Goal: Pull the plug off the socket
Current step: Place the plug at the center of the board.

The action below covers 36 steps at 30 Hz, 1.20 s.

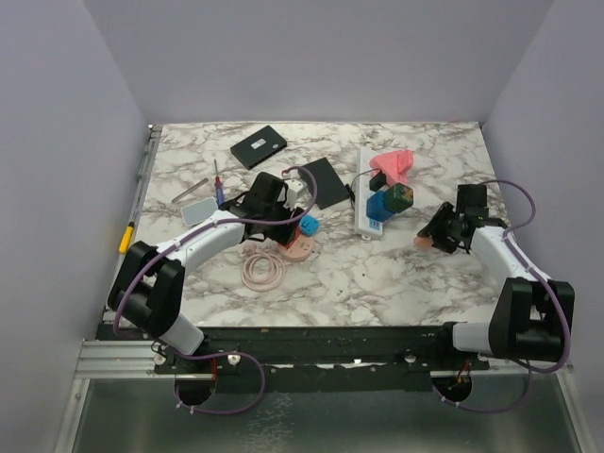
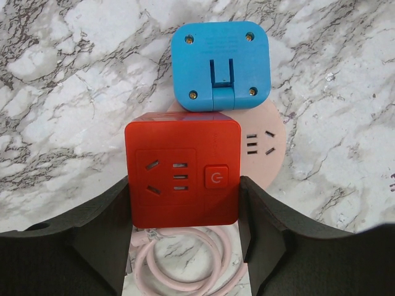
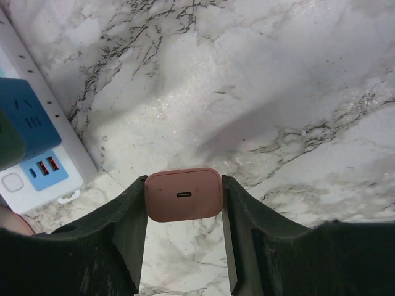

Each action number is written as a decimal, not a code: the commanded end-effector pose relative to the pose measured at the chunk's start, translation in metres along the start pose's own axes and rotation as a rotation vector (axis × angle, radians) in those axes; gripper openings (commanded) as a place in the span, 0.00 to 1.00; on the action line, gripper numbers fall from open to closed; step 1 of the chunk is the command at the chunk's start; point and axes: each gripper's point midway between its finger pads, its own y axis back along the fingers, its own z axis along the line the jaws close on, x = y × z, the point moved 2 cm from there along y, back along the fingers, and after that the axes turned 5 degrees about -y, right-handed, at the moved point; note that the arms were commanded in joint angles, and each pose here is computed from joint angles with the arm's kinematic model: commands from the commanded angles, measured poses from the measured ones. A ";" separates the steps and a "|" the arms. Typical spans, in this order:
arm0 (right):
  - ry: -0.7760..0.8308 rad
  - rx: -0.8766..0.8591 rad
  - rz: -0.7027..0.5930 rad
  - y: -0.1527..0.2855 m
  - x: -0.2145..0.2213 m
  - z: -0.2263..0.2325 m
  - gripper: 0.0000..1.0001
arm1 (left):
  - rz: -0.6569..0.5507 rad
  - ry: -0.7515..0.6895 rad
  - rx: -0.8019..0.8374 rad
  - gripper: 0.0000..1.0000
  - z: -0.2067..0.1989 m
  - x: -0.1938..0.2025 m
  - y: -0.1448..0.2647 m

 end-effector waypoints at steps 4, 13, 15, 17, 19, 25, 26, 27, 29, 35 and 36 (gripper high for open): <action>0.021 0.069 0.019 -0.006 -0.011 -0.007 0.10 | 0.033 -0.027 0.019 0.14 -0.016 0.010 0.005; 0.023 0.078 0.111 -0.023 -0.001 -0.009 0.17 | 0.039 -0.048 0.022 0.14 -0.023 0.011 0.004; 0.024 0.090 0.109 -0.025 -0.001 -0.011 0.21 | 0.037 -0.054 0.025 0.14 -0.025 0.011 0.004; 0.020 0.093 0.105 -0.027 -0.001 -0.012 0.26 | 0.039 -0.057 0.026 0.14 -0.026 0.011 0.004; 0.016 0.087 0.103 -0.028 -0.001 -0.011 0.33 | 0.040 -0.060 0.028 0.14 -0.027 0.011 0.003; 0.010 0.068 0.119 -0.035 0.001 -0.008 0.46 | 0.052 -0.062 0.029 0.14 -0.028 0.014 0.001; 0.014 0.069 0.117 -0.036 0.001 -0.008 0.47 | 0.054 -0.064 0.029 0.14 -0.028 0.014 0.000; 0.014 0.076 0.116 -0.036 0.000 -0.010 0.49 | 0.053 -0.064 0.028 0.14 -0.028 0.014 0.000; 0.016 0.083 0.111 -0.037 -0.001 -0.011 0.53 | 0.055 -0.066 0.027 0.14 -0.028 0.015 0.000; 0.022 0.097 0.088 -0.035 -0.004 -0.013 0.62 | 0.061 -0.068 0.027 0.14 -0.028 0.015 -0.002; 0.022 0.100 0.085 -0.035 -0.004 -0.013 0.64 | 0.063 -0.068 0.028 0.14 -0.028 0.016 -0.002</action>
